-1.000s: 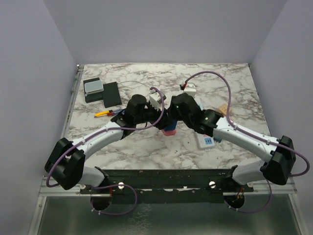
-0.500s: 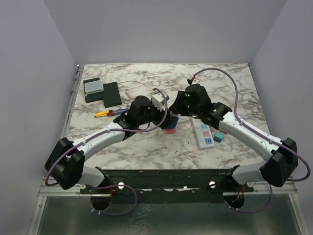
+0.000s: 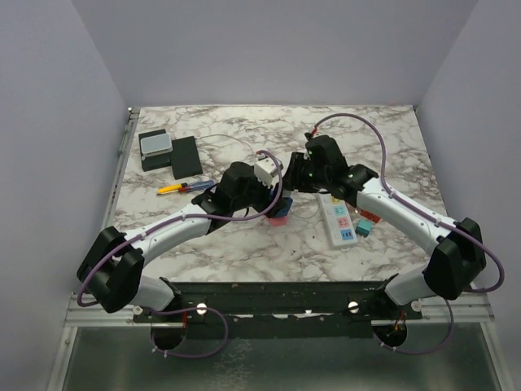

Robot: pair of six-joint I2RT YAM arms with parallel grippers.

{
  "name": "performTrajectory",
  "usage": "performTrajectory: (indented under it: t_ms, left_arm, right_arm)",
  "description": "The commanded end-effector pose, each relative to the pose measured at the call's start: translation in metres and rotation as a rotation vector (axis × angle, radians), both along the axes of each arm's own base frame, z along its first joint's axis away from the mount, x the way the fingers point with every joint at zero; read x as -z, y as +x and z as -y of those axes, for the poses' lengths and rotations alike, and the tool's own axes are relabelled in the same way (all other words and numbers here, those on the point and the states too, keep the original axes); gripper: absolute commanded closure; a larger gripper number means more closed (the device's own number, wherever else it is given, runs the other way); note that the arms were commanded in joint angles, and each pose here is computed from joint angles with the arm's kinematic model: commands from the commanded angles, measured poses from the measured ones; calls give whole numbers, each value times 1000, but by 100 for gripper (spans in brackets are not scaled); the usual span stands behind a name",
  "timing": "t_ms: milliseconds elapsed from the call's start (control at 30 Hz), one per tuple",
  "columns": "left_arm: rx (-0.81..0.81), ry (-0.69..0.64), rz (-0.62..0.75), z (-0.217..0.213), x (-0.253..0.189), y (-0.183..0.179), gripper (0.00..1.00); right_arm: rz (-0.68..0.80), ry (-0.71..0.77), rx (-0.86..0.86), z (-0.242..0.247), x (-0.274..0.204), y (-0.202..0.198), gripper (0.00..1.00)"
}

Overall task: Pull the plug off the socket
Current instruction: Remove the plug from the socket.

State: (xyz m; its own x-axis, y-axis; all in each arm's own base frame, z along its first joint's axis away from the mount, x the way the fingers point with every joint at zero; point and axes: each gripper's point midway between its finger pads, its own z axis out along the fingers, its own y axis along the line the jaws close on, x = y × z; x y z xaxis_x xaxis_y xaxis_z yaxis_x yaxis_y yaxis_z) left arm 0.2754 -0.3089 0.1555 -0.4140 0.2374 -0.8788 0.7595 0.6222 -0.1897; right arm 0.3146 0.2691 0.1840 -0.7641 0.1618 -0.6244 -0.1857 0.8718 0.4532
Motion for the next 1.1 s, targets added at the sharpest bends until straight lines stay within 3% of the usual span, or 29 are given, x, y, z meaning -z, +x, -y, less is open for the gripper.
performTrajectory:
  t_ms: [0,400,667,1067]
  left_arm:
    - [56,161,-175,-15,54,-34,100]
    - [30,122,-242,-18,60,-24,100]
    - [50,172,-154,-20,55,-30,100]
    - [74,235,-152,-16,66,-39,100]
  right_arm:
    - [285,-21,223,34,-61,48,100]
    - [341,21,296,40,-62,20,99]
    - [273,89,273,50,-69,38,100]
    - [265,73,279,64,-71,53,99]
